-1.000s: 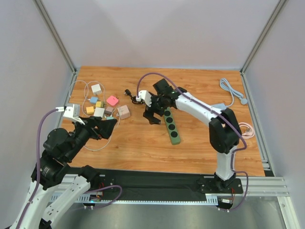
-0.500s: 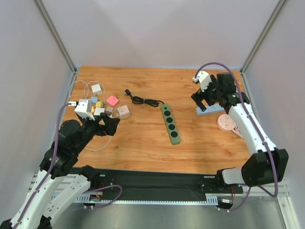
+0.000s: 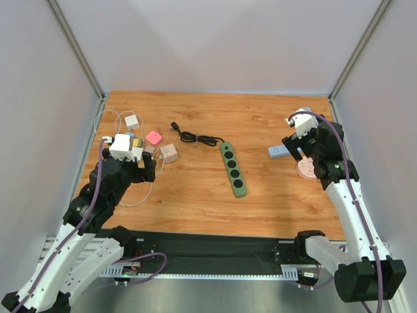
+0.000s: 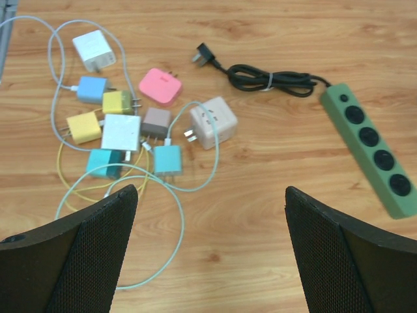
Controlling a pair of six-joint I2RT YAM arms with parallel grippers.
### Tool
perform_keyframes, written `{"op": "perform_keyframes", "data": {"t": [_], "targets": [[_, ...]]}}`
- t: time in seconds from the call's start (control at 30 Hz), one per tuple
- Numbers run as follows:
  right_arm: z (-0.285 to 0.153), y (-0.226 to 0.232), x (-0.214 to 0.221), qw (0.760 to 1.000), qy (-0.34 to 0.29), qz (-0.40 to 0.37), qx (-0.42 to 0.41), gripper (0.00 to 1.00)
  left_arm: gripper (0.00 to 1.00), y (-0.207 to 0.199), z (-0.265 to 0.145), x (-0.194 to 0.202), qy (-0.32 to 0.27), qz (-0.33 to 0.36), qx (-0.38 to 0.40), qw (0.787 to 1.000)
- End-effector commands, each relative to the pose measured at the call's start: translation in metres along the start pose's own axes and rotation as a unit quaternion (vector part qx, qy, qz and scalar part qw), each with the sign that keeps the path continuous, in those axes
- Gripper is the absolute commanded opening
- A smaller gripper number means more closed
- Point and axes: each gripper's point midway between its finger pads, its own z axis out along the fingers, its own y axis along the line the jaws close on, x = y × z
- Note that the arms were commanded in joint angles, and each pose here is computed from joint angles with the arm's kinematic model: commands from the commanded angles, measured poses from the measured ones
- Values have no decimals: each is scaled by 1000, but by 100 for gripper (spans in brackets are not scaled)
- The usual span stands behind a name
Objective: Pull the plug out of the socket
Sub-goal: Reset both arms
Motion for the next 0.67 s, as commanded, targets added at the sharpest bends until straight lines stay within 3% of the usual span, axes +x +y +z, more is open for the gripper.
{"op": "perform_keyframes", "data": {"t": [0.0,0.23,0.63], "targets": [[-6,-23,-1,998,-11,1,66,100,100,21,11,7,3,33,-56,998],[-10,-29,11,995,-1,4,104,100,100,29,33,24,33,10,-67,997],[-3,-31,21,993,19,5,117,100,100,35,35,30,41,11,-66,997]]}}
